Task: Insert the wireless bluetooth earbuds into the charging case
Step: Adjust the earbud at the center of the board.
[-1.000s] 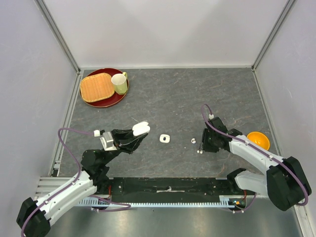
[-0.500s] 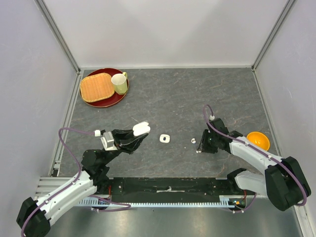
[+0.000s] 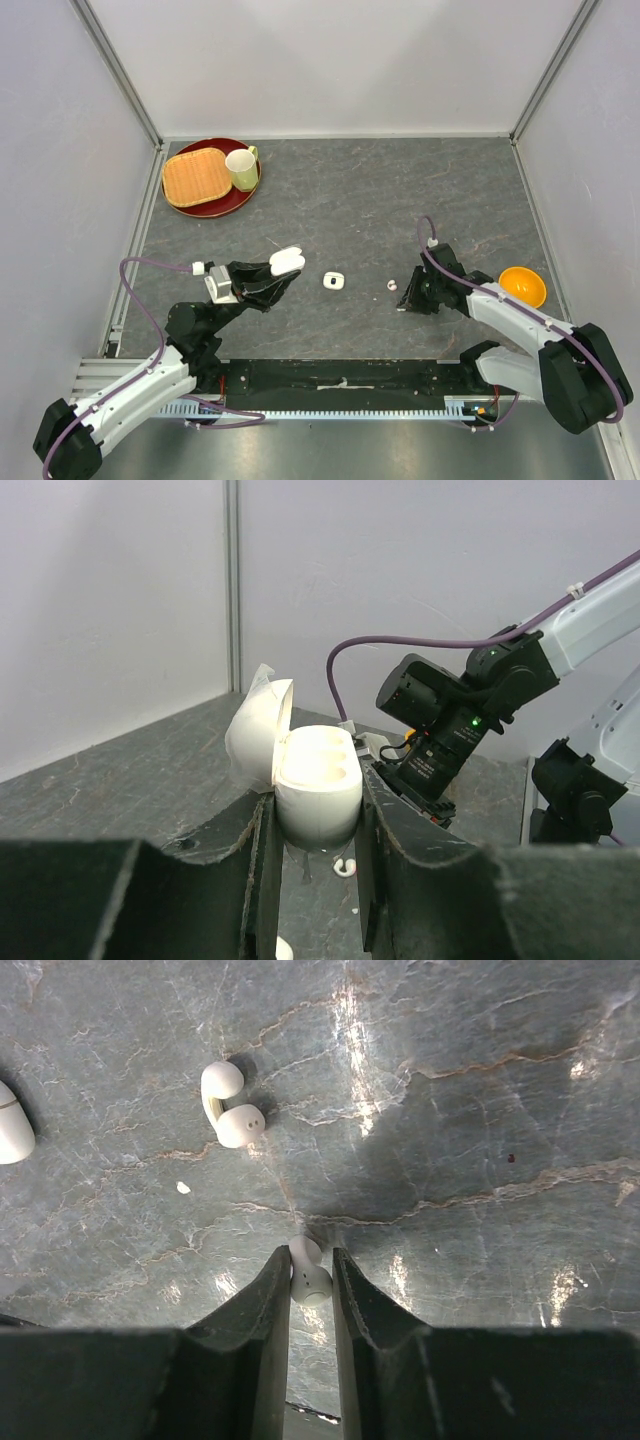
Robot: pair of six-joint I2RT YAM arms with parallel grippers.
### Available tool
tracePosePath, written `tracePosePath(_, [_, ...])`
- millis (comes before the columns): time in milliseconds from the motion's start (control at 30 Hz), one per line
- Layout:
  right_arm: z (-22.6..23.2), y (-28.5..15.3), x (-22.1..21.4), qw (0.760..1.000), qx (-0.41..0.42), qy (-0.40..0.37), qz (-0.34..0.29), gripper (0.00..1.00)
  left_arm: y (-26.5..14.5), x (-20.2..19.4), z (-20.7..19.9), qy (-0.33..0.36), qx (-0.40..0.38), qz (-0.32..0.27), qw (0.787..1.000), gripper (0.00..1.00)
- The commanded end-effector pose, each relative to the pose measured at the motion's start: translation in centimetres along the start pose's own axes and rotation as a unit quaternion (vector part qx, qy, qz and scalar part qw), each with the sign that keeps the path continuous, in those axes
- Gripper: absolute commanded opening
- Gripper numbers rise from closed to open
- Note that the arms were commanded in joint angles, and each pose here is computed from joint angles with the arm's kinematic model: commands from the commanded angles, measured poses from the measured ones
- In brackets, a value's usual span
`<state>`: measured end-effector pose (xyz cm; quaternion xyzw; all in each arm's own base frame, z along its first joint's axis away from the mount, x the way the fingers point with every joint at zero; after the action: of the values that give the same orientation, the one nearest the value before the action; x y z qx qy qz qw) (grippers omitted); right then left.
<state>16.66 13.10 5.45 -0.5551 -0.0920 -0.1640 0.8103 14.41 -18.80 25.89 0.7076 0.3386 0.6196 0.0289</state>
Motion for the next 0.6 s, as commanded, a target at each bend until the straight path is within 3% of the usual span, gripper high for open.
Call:
tracePosePath(0, [0.1,0.1,0.1,1.0,0.006,0.001,-0.007,0.26,0.1,0.2,0.1,-0.011,0.005,-0.008,1.0,0.02])
tracePosePath(300, [0.1,-0.1,-0.6,0.999,0.014,0.049,-0.011,0.25,0.1,0.0,0.1,-0.018,0.004,-0.006,1.0,0.02])
tracePosePath(567, [-0.2,-0.4,-1.2,0.997,0.022,0.068,-0.023,0.35,0.1,0.0,0.2,-0.019,0.007,-0.006,1.0,0.02])
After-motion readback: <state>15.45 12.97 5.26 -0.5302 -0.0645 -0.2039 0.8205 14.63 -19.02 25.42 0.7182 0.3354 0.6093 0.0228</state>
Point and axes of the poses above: each gripper's point midway between its finger pads, its own y axis out along the fingers, its own z axis along the line the jaws close on, x = y × z, the point moved 4 cm from there along -y, back along the fingers, and after that the axes turned 12 degrees about -y, right-handed, at the moved point
